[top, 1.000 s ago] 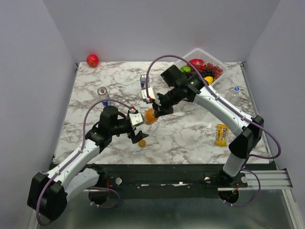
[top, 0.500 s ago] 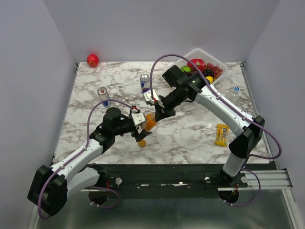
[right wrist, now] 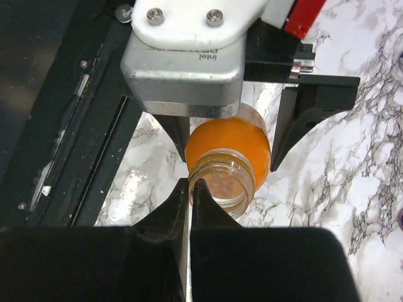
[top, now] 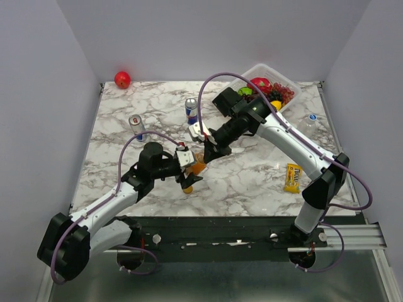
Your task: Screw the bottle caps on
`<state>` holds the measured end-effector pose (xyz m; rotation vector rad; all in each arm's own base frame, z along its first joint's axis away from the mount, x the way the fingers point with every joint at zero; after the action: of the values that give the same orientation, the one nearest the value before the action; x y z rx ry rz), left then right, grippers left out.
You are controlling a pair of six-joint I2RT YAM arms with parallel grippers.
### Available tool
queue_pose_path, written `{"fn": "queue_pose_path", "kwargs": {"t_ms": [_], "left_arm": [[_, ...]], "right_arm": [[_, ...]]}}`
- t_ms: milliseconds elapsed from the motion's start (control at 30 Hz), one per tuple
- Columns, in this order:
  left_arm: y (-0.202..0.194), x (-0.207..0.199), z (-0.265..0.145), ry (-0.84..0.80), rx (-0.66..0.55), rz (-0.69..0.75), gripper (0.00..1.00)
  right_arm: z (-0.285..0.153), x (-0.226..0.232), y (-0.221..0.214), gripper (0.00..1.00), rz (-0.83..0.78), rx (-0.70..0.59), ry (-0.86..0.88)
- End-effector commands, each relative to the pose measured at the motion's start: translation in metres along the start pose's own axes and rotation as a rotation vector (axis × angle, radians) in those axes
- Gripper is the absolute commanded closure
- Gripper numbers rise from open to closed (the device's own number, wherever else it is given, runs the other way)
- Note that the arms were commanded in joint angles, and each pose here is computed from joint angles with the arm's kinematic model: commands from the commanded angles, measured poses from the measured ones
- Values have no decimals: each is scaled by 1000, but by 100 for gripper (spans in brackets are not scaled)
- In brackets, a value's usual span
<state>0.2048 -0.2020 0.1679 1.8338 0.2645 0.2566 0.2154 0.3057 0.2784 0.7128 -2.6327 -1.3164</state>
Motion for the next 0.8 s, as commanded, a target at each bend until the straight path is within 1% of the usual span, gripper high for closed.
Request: {"fn": "queue_pose_path", "kwargs": {"t_ms": [0,167,200,300,433,500,567,600,633,667,700,733,767], "left_arm": [[1,-6,5,-58,-14,7,10],[2,-8,6,-75,-17,7,16],[3,-9,6,-84,-18,6,20],[3,-10,6,-94,-21,7,27],[7,-12,6,-98,-45,-10,27],[9,-12,7,-108,-48,-11,34],[8,-13,7,-107,-48,-28,31],[8,-14,7,-115,-51,-26,37],[8,-14,8,-124,-46,-23,47],[9,-13,8,-122,-42,-28,60],[11,-13,7,-113,-43,-29,81],[11,-12,6,-100,-45,-32,86],[10,-13,4,-89,-46,-49,88]], "right_arm": [[0,3,12,96,-33,-34,26],[2,3,11,96,-33,-25,31],[3,3,11,96,-34,-26,33],[3,3,11,96,-38,-26,35],[5,2,10,96,-38,-18,41],[6,2,10,95,-37,-17,45],[7,1,9,94,-33,-16,50],[7,1,10,92,-31,-18,50],[6,0,11,91,-33,-19,49],[6,0,12,81,-34,-18,46],[3,0,13,76,-25,-11,33],[0,-4,15,70,-29,-8,-2],[-7,-7,18,61,-20,-5,-45]]}}
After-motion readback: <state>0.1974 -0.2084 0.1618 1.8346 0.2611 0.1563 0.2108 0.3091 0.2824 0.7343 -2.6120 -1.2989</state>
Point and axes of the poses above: each gripper's point midway between its finger pads, its own z axis out along the fingers, its own x axis along the line the jaws close on, y = z × x, the point moved 5 cm from there along -z, back along the fingers, and after that the axes turned 5 degrees about -z, right-handed, at the moved point
